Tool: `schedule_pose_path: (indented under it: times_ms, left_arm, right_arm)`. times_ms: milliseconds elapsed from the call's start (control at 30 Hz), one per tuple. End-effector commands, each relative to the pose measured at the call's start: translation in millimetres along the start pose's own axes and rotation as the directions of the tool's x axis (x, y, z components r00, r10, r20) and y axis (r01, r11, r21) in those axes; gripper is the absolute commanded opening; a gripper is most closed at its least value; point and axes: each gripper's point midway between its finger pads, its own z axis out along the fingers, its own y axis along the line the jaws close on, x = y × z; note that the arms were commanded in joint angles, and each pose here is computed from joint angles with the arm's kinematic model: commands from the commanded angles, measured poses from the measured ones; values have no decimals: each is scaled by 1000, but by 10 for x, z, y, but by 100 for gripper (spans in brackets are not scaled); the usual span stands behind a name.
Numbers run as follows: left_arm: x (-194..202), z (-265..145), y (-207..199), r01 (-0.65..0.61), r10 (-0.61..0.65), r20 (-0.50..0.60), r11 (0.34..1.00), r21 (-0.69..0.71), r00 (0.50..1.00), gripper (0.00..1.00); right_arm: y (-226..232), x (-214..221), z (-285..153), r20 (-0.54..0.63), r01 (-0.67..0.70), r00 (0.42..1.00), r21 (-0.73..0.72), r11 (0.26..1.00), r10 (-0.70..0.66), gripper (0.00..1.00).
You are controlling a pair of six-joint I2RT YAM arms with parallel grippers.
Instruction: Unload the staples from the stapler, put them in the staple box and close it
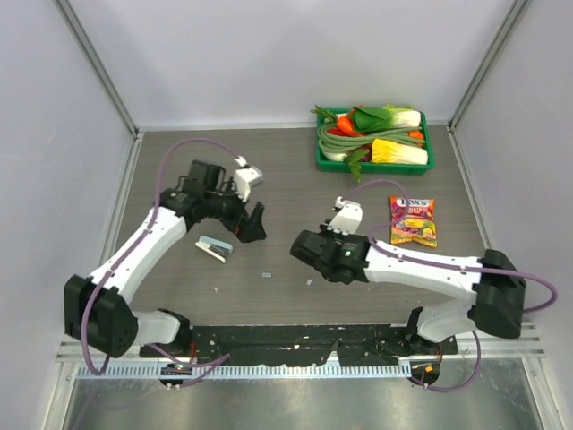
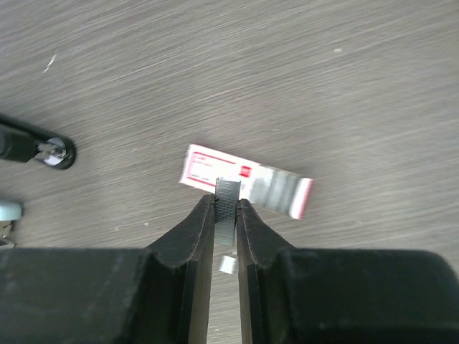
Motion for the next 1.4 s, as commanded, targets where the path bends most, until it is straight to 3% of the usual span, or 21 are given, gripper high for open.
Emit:
schedule_pose_path:
  times_ms: [0,67,200,367,500,567,933,1367]
  left_arm:
    - [-62,468,-80,-297,298,-16,953,58,954,100]
    - [36,708,-124,-338,346,-61,934,114,936,100]
    - [58,1013,-235,-494,523,-72,836,240,849,100]
    - [96,1342,-320,-572,625,-24,728,377,780,100]
    - [293,1669,-407,-655,740,-17,606,452,673,100]
    - [296,1786,-416,-686,770,-11,575,446,638,100]
    - [323,2106,-542,-708,792,35,523,475,609,100]
    - [509,2314,-775,-694,812,4,496,522,584,100]
  right_arm:
    - [-459,-223,-98,71,-106,992,62,992,101,17]
    - [-624,-276,-136,81,-144,987,73,987,138,18]
    - [-791,-363,-195,102,-178,980,93,980,169,18]
    - [-887,-487,-260,124,-199,975,118,973,184,17]
    - [-957,-542,-291,131,-214,972,138,967,196,18]
    - [-975,-579,-311,136,-228,968,133,964,210,18]
    - [-1110,-693,-397,149,-271,957,131,954,251,18]
    - [-1252,-774,-499,162,-304,945,116,945,284,18]
